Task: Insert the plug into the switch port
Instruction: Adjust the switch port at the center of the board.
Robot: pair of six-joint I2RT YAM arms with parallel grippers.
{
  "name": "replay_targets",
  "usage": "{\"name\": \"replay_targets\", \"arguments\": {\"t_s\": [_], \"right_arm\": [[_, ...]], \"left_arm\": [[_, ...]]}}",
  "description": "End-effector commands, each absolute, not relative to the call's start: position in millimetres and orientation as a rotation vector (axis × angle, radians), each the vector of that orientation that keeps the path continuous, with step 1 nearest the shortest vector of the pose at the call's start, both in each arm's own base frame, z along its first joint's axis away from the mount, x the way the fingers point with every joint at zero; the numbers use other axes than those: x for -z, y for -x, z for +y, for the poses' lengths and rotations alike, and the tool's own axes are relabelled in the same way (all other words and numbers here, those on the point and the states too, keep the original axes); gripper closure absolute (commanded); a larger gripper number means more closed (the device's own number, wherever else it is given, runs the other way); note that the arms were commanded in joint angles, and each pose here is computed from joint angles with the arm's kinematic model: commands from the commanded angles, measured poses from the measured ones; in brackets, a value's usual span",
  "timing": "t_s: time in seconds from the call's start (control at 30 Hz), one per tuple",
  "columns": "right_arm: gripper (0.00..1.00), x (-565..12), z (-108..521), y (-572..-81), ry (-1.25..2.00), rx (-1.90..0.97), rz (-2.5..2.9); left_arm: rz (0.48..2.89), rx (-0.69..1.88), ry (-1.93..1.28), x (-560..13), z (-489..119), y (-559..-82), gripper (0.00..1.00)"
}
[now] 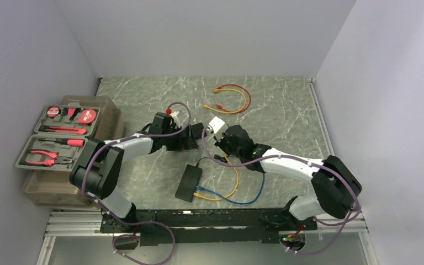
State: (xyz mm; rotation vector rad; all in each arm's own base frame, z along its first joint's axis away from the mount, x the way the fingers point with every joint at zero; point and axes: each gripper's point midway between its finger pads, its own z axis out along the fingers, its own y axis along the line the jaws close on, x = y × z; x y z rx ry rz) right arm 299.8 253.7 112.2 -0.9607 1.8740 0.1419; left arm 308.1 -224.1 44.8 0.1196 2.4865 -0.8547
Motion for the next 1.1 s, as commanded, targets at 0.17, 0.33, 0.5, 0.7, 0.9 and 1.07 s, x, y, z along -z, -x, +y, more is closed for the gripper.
{"name": "replay_targets", "arguments": {"t_s": [0.17, 0.33, 0.5, 0.7, 0.9, 1.07], "right_arm": [[1.0, -121, 286, -344, 0.965, -0.204, 1.83], [1.0, -116, 299, -374, 0.973, -0.217, 1.838], [1.0, -104, 307, -409, 0.971, -0.222, 1.869], [1.0, -87, 317, -440, 1.015, -0.24, 1.883], [1.0, -75, 329, -460, 1.073, -0.285, 1.876], [1.0, -71, 344, -470, 1.123, -0.356, 1.857]], "left_arm": [[2.417, 0.706, 0.017, -58, -179, -349, 0.01], [2.417, 0.707, 0.085, -55, -160, -360, 0.01], [2.386, 0.705, 0.108, -61, -155, -358, 0.01], [2.371, 0.728, 0.17, -64, -151, -334, 0.01], [2.335, 0.776, 0.224, -69, -150, -315, 0.01], [2.323, 0.828, 0.214, -77, -154, -302, 0.01]]}}
